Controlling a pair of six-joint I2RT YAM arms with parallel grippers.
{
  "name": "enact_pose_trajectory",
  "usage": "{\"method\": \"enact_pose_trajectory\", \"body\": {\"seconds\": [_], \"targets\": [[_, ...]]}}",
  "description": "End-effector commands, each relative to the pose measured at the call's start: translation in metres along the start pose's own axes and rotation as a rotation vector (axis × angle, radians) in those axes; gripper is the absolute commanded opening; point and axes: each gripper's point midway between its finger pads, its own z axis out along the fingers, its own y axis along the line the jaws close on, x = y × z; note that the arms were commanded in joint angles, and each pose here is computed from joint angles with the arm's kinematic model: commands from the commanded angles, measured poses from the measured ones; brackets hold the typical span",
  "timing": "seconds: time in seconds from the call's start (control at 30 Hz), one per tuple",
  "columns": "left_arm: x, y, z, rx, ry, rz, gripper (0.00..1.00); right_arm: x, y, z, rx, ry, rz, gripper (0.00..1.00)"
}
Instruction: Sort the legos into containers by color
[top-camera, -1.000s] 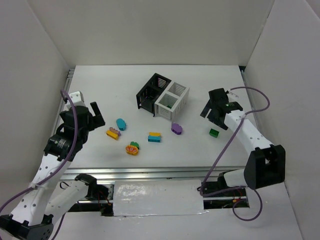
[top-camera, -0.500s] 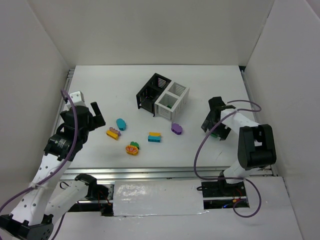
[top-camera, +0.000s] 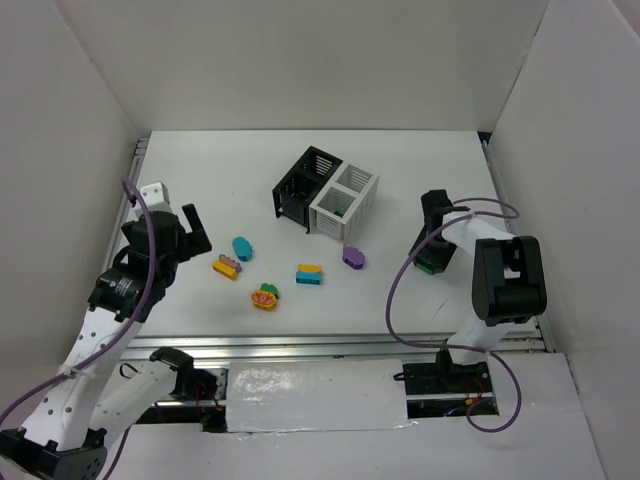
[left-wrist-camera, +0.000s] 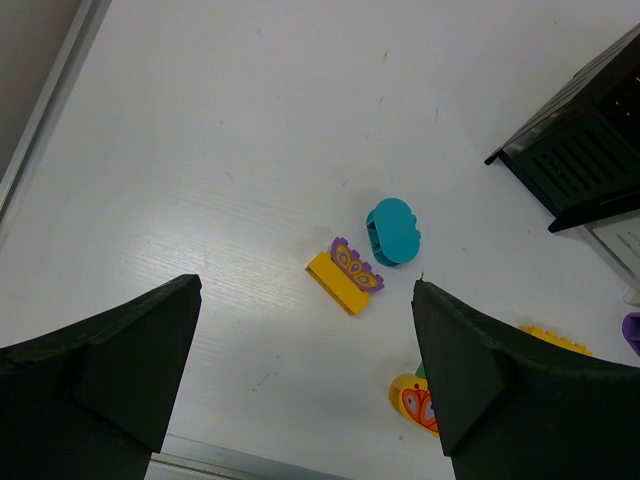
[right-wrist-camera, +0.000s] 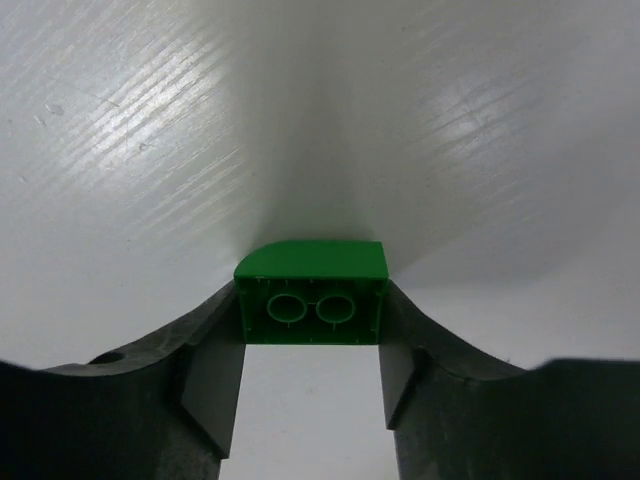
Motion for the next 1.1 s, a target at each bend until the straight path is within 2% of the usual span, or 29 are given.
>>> {"method": "enact_pose_trajectory", "body": {"seconds": [0.0, 0.07, 0.1, 0.13, 0.23, 0.33, 0.47, 0.53, 0.57, 0.6, 0.63, 0.73, 0.93, 1.07], "targets": [[-0.009, -0.006, -0.002, 0.028, -0.03, -0.006, 1.0, -0.011, 0.004, -0.001, -0.015, -0.026, -0.015, 0.46], [-0.009, -0.007, -0.002, 0.032, -0.03, -0.004, 1.0, -0.012, 0.008, -0.004, -0.035, -0.026, -0.033, 0.3], [-0.009, -0.007, -0.002, 0.034, -0.031, -0.005, 1.0, -0.012, 0.01, -0.008, -0.044, -0.034, -0.038, 0.08], [-0.008, -0.008, -0.002, 0.035, -0.028, -0.003, 1.0, -0.016, 0.013, -0.015, -0.056, -0.057, -0.036, 0.07], [-0.009, -0.007, -0.001, 0.031, -0.031, -0.004, 1.0, -0.022, 0.036, -0.05, -0.104, -0.139, -0.074, 0.08], [-0.008, -0.007, 0.0, 0.027, -0.025, -0.001, 1.0, -0.022, 0.081, -0.108, -0.215, -0.234, -0.12, 0.08], [-0.008, -0.006, 0.002, 0.011, -0.02, 0.001, 0.99, -0.026, 0.146, -0.187, -0.432, -0.332, -0.114, 0.09], [-0.007, -0.007, 0.002, 0.019, -0.018, 0.002, 0.99, -0.025, 0.179, -0.211, -0.523, -0.361, -0.122, 0.1], [-0.006, -0.007, 0.002, 0.022, -0.018, 0.003, 0.99, -0.025, 0.19, -0.216, -0.542, -0.358, -0.135, 0.11], [-0.008, -0.007, 0.001, 0.025, -0.026, 0.0, 1.0, -0.018, 0.206, -0.202, -0.52, -0.324, -0.166, 0.11], [-0.007, -0.007, 0.001, 0.023, -0.025, 0.0, 1.0, -0.025, 0.22, -0.218, -0.542, -0.332, -0.172, 0.11], [-0.008, -0.005, 0.001, 0.016, -0.031, -0.003, 0.99, -0.028, 0.25, -0.213, -0.508, -0.334, -0.202, 0.11], [-0.007, -0.005, 0.002, 0.014, -0.028, 0.0, 1.0, -0.028, 0.271, -0.198, -0.495, -0.317, -0.235, 0.15], [-0.007, -0.005, 0.002, 0.01, -0.027, 0.002, 1.0, -0.021, 0.272, -0.194, -0.502, -0.302, -0.253, 0.24]]}}
